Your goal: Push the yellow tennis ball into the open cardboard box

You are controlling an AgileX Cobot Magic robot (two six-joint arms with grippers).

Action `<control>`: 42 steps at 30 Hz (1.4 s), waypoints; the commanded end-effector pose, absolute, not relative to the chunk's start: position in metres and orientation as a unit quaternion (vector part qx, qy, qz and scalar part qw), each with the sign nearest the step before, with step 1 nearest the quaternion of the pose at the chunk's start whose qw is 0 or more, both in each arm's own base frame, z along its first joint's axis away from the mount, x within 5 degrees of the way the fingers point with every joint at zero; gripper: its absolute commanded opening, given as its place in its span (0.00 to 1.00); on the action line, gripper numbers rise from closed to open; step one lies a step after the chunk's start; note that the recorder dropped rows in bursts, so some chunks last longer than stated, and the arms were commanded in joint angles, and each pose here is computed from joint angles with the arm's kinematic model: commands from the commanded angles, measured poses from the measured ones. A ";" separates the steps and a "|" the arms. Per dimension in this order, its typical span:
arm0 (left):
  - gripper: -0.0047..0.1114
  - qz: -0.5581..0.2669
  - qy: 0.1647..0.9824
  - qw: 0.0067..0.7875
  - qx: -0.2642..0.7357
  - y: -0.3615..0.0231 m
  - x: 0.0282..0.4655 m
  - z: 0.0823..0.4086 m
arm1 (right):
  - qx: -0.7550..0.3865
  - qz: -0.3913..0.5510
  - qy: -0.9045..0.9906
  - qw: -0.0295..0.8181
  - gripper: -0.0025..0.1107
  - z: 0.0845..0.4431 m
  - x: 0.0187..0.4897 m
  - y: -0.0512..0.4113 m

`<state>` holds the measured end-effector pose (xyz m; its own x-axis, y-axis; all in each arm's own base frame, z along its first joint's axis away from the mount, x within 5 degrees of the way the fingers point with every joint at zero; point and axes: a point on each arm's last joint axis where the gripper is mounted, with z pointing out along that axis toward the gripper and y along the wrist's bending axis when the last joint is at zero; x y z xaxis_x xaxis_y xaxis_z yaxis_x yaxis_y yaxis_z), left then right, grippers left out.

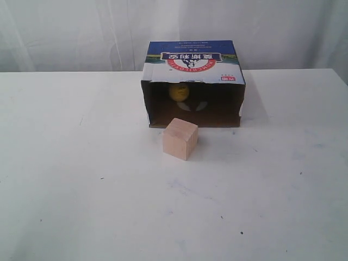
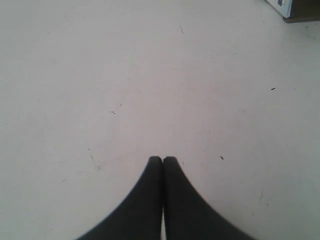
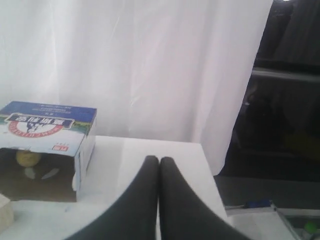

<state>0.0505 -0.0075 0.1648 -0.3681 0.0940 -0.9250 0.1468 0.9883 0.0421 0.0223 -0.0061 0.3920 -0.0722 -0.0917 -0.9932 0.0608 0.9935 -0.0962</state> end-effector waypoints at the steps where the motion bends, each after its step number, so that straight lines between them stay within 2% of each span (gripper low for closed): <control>1: 0.04 -0.028 0.826 0.559 0.072 -0.008 0.050 0.165 | -0.001 -0.079 0.707 0.702 0.02 0.397 0.023 -0.010; 6: 0.04 -0.028 0.826 0.559 0.072 -0.008 0.050 0.165 | 0.003 -0.072 0.688 0.722 0.02 0.369 0.044 -0.009; 12: 0.04 -0.028 0.826 0.559 0.072 -0.008 0.050 0.165 | 0.008 -0.020 0.684 0.729 0.02 0.297 0.070 -0.003; 22: 0.04 -0.028 0.826 0.559 0.072 -0.008 0.050 0.165 | 0.040 -0.046 0.707 0.704 0.02 0.207 0.063 -0.008; 23: 0.04 -0.028 0.826 0.559 0.072 -0.008 0.050 0.165 | 0.048 -0.037 0.697 0.714 0.02 0.209 0.061 -0.007; 28: 0.04 -0.028 0.826 0.559 0.072 -0.008 0.050 0.165 | 0.096 -0.015 0.787 0.610 0.02 0.182 0.053 -0.009; 42: 0.04 -0.028 0.826 0.558 0.072 -0.008 0.051 0.165 | 0.081 -0.028 0.790 0.606 0.02 0.181 0.053 -0.009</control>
